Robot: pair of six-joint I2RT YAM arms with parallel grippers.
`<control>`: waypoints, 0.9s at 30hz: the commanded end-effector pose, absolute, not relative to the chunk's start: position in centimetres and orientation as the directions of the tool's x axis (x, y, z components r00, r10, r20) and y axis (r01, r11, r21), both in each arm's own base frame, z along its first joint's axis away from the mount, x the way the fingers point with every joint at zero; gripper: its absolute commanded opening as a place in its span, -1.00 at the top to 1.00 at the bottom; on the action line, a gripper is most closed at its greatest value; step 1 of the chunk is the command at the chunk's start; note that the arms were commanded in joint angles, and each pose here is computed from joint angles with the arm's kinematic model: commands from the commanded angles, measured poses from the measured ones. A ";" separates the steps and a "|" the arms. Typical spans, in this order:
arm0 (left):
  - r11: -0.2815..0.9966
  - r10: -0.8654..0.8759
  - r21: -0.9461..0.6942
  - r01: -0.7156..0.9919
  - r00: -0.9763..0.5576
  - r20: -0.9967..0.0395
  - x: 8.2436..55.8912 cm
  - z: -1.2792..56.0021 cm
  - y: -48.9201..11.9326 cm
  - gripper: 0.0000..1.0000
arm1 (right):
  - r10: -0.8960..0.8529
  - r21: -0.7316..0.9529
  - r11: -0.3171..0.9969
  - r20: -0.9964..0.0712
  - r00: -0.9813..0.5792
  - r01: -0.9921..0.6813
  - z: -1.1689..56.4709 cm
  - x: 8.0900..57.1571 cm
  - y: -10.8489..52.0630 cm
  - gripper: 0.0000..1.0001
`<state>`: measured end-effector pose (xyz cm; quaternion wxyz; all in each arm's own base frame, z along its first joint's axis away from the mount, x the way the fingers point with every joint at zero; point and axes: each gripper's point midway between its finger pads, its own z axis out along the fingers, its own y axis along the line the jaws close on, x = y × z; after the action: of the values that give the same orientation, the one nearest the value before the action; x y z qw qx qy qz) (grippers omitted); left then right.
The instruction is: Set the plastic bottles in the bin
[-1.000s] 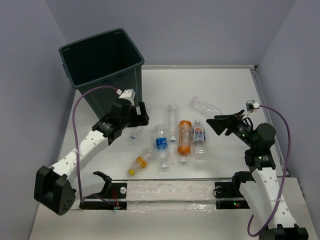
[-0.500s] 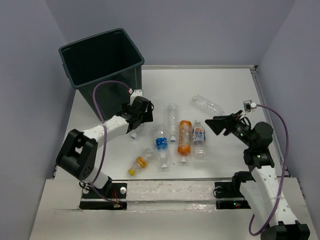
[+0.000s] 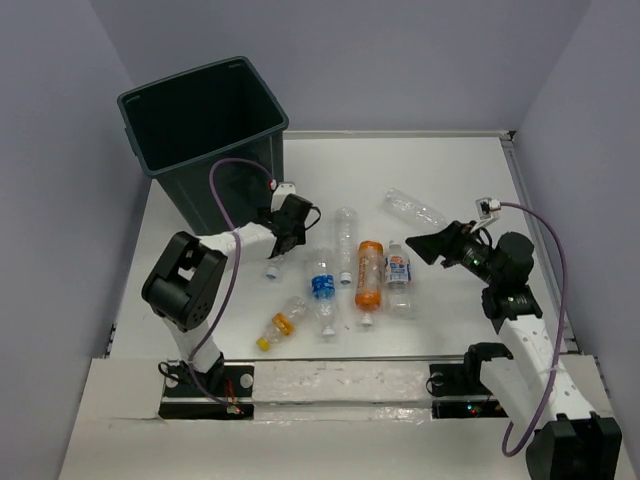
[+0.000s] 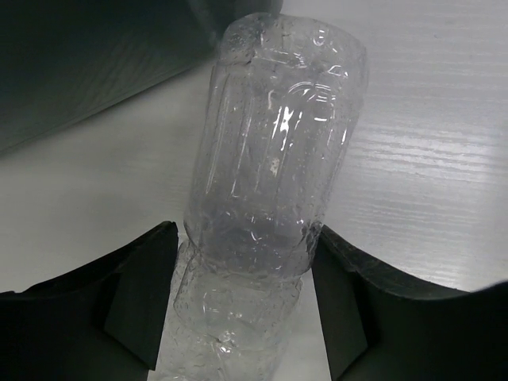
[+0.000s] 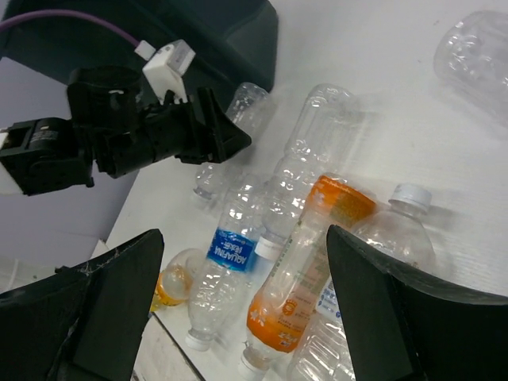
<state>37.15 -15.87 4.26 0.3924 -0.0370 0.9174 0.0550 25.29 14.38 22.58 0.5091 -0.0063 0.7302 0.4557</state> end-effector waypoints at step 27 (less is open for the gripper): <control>0.898 -0.440 -0.427 0.109 0.158 -0.884 38.6 51.4 -10.9 -0.28 | 0.055 0.462 0.689 -0.802 -0.595 -0.558 20.2 28.3 25.6 -0.64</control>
<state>35.52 -14.55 48.15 0.7201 -0.1085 0.6520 -0.2111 28.92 23.61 18.46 0.4115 -0.1191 0.8289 0.3596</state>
